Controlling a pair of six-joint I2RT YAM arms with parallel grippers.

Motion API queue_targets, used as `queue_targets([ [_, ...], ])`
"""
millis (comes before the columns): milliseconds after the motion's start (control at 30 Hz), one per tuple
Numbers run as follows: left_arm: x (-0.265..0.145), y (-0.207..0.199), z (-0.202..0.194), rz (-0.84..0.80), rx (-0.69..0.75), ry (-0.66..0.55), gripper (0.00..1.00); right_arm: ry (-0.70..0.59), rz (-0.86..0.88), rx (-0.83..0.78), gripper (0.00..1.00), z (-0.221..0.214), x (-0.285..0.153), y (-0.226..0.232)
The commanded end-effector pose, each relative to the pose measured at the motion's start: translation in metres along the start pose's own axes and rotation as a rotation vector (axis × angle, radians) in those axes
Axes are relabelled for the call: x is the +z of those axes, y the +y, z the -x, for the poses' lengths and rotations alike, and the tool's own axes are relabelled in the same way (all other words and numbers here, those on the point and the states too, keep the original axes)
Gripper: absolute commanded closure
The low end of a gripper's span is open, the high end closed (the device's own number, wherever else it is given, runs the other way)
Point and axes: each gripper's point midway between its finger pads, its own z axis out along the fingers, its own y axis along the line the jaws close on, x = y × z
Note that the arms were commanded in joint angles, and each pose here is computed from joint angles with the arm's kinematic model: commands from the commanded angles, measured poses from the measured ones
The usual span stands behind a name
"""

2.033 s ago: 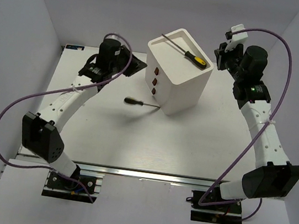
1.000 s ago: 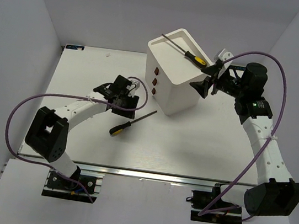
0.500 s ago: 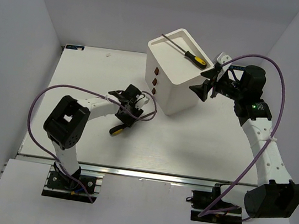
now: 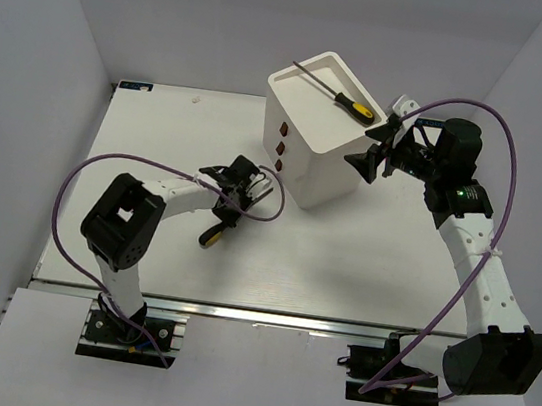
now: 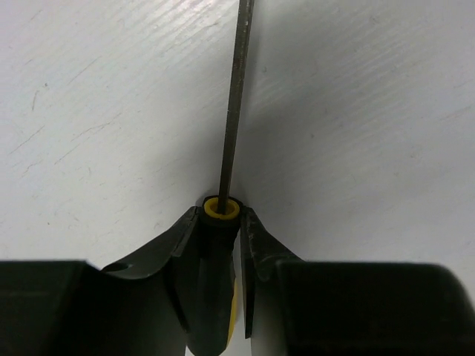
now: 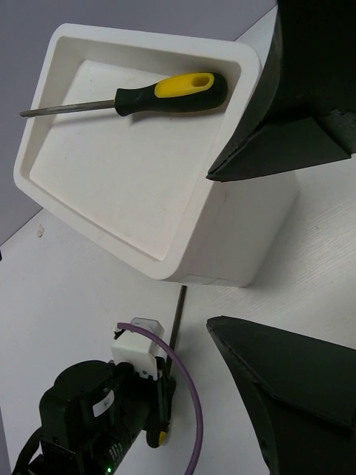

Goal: Sort the tools into containers

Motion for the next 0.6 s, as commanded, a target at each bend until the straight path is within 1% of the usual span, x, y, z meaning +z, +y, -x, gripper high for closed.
queue_targets([
  [0, -0.003, 0.012, -0.008, 0.081, -0.069, 0.040, 1.00, -0.004, -0.015, -0.030, 0.22, 0.007, -0.004, -0.003],
  [33, -0.018, 0.014, 0.000, 0.100, -0.145, 0.013, 1.00, -0.003, -0.018, -0.032, 0.22, 0.007, -0.004, -0.004],
  [67, -0.032, 0.020, 0.019, 0.097, -0.199, -0.039, 1.00, -0.002, -0.021, -0.032, 0.22, 0.007, -0.004, -0.004],
  [100, -0.044, 0.023, 0.029, 0.081, -0.250, -0.076, 1.00, -0.001, -0.024, -0.033, 0.21, 0.007, -0.004, -0.005],
  [133, -0.056, 0.023, 0.038, 0.056, -0.339, -0.108, 1.00, 0.000, -0.025, -0.033, 0.22, 0.006, -0.004, -0.005],
  [167, -0.079, 0.031, 0.052, 0.007, -0.421, -0.179, 1.00, 0.001, -0.027, -0.033, 0.21, 0.006, -0.004, -0.006],
  [200, -0.095, 0.037, 0.064, -0.029, -0.490, -0.231, 1.00, 0.003, -0.027, -0.031, 0.21, 0.004, -0.003, -0.006],
  [233, -0.108, 0.039, 0.075, -0.088, -0.591, -0.284, 1.00, 0.001, -0.027, -0.032, 0.21, 0.005, -0.003, -0.006],
  [267, -0.137, 0.044, 0.087, -0.206, -0.660, -0.368, 1.00, 0.001, -0.028, -0.031, 0.21, 0.004, -0.003, -0.007],
  [300, -0.148, 0.047, 0.098, -0.278, -0.752, -0.442, 1.00, 0.001, -0.028, -0.031, 0.22, 0.004, -0.002, -0.007],
  [367, -0.176, 0.056, 0.111, -0.360, -0.845, -0.560, 1.00, 0.001, -0.033, -0.032, 0.22, 0.004, -0.002, -0.009],
  [400, -0.202, 0.053, 0.119, -0.415, -0.859, -0.644, 1.00, 0.001, -0.036, -0.033, 0.21, 0.004, -0.001, -0.010],
  [433, -0.217, 0.055, 0.132, -0.464, -0.918, -0.718, 1.00, 0.001, -0.044, -0.035, 0.21, 0.004, -0.002, -0.012],
  [467, -0.228, 0.055, 0.139, -0.492, -0.940, -0.758, 1.00, 0.000, -0.050, -0.041, 0.21, 0.006, -0.002, -0.013],
  [500, -0.247, 0.056, 0.152, -0.541, -0.941, -0.833, 1.00, 0.003, -0.055, -0.041, 0.21, 0.005, -0.003, -0.015],
  [533, -0.260, 0.055, 0.161, -0.605, -1.004, -0.862, 1.00, 0.004, -0.065, -0.045, 0.22, 0.005, -0.003, -0.017],
  [567, -0.269, 0.056, 0.169, -0.644, -1.025, -0.894, 1.00, 0.004, -0.073, -0.048, 0.21, 0.005, -0.004, -0.019],
])
